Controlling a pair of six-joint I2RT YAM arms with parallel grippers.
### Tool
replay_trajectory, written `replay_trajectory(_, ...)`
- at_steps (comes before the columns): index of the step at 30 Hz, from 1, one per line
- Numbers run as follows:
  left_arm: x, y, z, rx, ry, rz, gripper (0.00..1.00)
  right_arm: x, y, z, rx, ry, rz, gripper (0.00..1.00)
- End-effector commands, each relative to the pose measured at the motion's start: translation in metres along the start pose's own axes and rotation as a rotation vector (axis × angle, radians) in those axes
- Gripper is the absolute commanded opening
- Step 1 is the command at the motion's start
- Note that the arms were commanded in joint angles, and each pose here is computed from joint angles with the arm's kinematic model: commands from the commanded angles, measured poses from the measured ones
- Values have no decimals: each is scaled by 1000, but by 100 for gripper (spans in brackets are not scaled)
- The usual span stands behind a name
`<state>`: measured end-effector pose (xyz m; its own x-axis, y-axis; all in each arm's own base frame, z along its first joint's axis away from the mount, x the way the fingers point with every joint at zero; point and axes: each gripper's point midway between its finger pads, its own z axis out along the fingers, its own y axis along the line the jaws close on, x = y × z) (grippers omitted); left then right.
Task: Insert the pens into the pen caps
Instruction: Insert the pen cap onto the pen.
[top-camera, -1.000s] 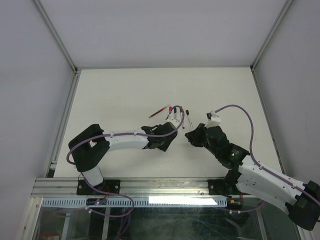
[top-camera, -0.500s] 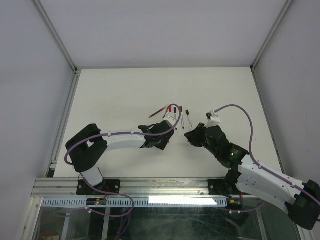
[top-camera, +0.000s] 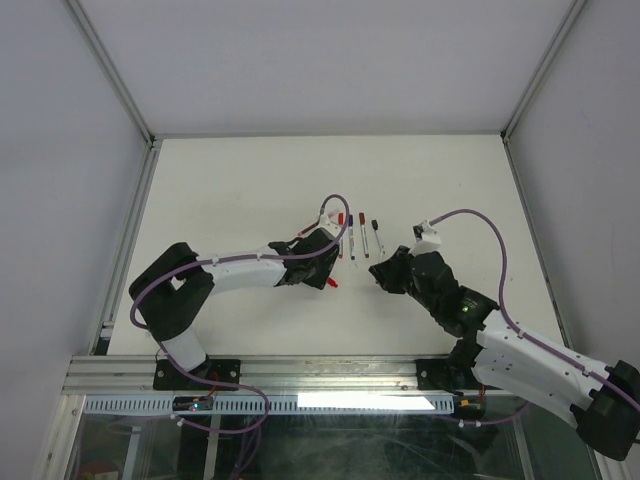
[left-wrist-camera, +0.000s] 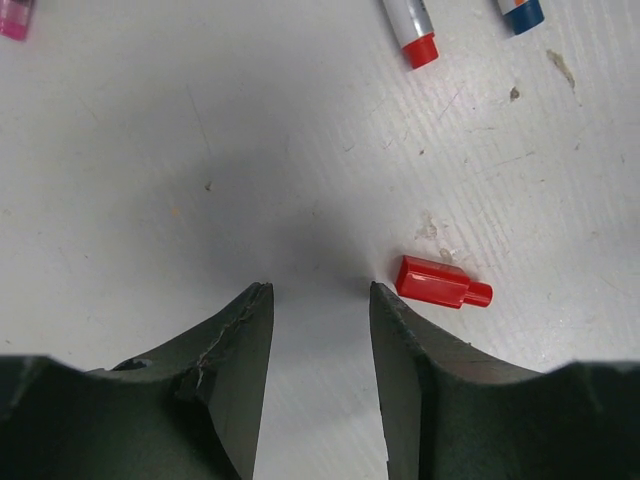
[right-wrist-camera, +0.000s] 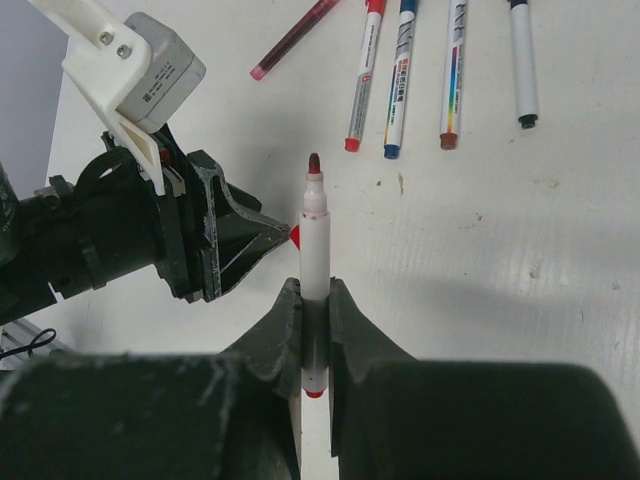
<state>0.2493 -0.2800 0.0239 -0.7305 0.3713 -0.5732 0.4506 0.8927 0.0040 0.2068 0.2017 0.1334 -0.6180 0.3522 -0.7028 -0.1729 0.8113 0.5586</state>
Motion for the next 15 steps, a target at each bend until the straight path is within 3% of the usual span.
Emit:
replay_trajectory(1, -28, -25, -3, 107, -60, 5, 43, -16, 14, -4, -45, -53, 31, 0)
replay_trajectory(15, -34, -1, 0, -21, -68, -116, 43, -17, 11, -6, -37, -59, 30, 0)
